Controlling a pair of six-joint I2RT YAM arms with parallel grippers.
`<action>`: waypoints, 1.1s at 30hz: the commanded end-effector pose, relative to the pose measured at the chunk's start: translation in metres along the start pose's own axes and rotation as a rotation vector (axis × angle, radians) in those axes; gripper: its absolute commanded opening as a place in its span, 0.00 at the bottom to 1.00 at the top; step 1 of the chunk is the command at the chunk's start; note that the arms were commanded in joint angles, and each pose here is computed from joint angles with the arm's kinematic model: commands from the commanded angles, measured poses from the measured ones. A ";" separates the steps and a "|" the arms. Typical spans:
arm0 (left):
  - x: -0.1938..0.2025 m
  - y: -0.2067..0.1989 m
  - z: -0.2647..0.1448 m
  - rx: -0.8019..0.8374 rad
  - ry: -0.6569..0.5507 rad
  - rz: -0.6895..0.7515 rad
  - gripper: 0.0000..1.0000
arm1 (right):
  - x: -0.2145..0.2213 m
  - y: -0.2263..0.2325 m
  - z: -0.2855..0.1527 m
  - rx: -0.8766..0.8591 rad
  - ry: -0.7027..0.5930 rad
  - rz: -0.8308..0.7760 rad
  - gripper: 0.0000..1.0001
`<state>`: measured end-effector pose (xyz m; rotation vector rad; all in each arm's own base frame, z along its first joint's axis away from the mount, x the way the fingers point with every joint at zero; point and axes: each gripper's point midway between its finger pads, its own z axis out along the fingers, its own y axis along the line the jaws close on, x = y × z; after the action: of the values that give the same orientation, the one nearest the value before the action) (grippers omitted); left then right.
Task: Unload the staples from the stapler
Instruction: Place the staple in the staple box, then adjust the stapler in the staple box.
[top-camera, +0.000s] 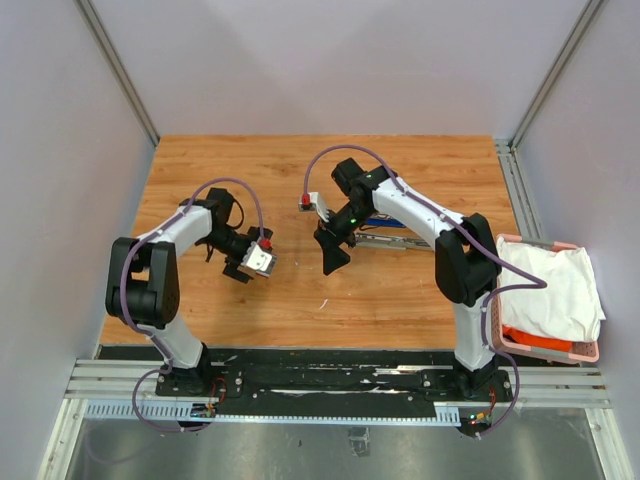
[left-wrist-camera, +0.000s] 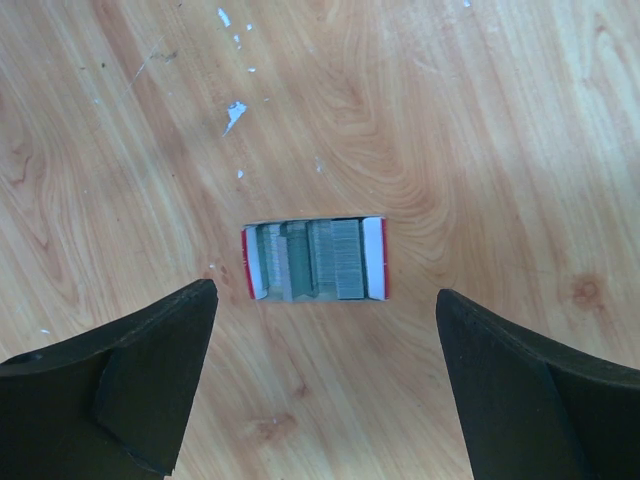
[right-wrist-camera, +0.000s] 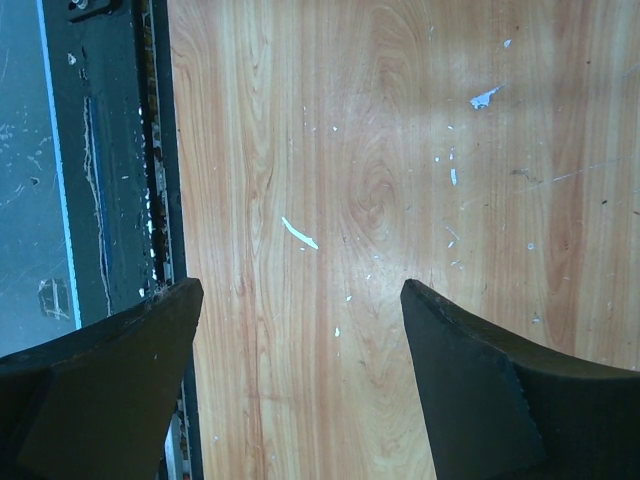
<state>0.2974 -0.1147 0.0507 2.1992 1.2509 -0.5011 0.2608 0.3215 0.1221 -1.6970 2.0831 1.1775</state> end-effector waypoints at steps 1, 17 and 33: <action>-0.009 -0.014 0.000 0.009 -0.026 -0.014 0.96 | 0.000 0.003 -0.003 0.010 0.001 0.007 0.83; 0.005 0.000 0.021 -0.141 0.098 -0.035 0.85 | 0.003 0.006 0.003 0.005 0.024 -0.002 0.83; 0.016 -0.012 0.028 -0.100 0.166 -0.006 0.83 | 0.006 0.006 0.008 -0.008 0.034 0.001 0.83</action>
<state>0.3073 -0.1267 0.0319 2.0870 1.3040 -0.2293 0.2592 0.3214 0.1178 -1.7123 2.0941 1.1525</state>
